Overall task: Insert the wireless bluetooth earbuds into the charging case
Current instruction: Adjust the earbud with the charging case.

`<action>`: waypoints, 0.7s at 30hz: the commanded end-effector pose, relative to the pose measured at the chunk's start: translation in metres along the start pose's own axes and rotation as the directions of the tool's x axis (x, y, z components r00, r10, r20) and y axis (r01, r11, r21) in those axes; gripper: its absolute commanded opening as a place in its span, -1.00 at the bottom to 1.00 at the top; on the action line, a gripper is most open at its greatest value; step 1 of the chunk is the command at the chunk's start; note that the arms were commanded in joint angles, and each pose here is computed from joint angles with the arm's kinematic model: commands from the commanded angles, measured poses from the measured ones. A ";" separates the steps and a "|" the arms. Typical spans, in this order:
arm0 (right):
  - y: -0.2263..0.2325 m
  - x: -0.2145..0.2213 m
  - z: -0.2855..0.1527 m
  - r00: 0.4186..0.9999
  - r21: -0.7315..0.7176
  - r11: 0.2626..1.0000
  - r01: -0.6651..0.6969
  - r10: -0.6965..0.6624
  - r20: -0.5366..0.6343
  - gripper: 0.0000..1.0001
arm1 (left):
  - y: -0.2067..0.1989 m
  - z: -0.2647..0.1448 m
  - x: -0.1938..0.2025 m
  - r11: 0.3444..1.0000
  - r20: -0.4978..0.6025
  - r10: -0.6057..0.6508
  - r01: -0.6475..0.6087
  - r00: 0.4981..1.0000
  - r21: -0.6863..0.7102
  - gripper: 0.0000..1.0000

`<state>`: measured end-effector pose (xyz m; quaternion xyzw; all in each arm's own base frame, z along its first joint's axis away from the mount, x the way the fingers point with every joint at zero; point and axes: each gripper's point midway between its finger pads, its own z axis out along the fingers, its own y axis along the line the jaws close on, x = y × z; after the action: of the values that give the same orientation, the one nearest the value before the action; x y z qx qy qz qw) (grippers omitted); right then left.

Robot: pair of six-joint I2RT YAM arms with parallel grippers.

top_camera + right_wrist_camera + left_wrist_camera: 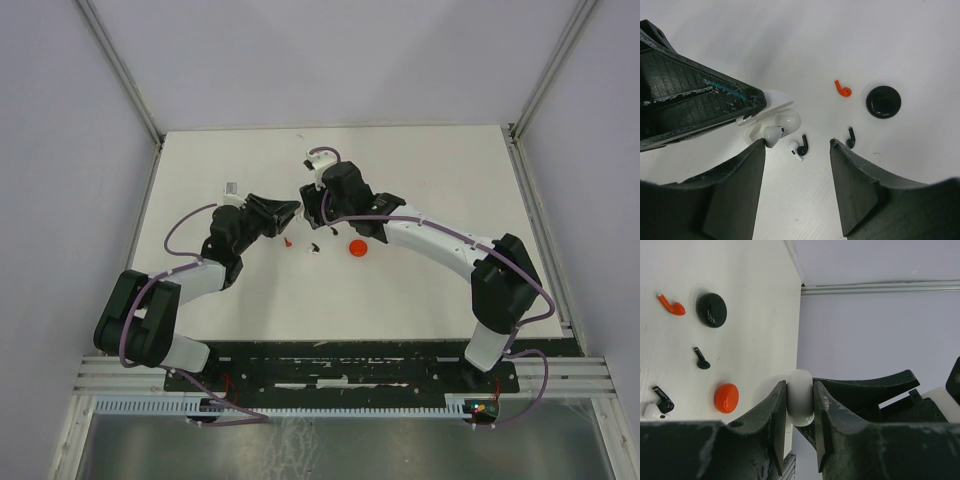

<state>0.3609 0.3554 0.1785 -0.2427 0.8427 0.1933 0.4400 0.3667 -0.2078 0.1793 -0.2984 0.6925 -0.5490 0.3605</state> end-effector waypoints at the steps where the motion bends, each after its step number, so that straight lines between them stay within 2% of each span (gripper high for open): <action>1: -0.005 -0.023 -0.001 0.999 0.027 1.000 0.000 -0.002 0.053 0.25 | -0.025 -0.003 -0.004 0.994 0.018 0.077 -0.078 0.997 0.076 -0.94; 21: -0.023 -0.021 0.000 0.999 0.065 0.998 -0.015 0.012 0.048 0.24 | -0.025 -0.004 -0.002 0.994 0.012 0.077 -0.078 0.997 0.075 -0.94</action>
<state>0.3660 0.3431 0.1735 -0.2352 0.8515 0.1783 0.4335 0.3668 -0.2063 0.1779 -0.2973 0.6956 -0.5428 0.3649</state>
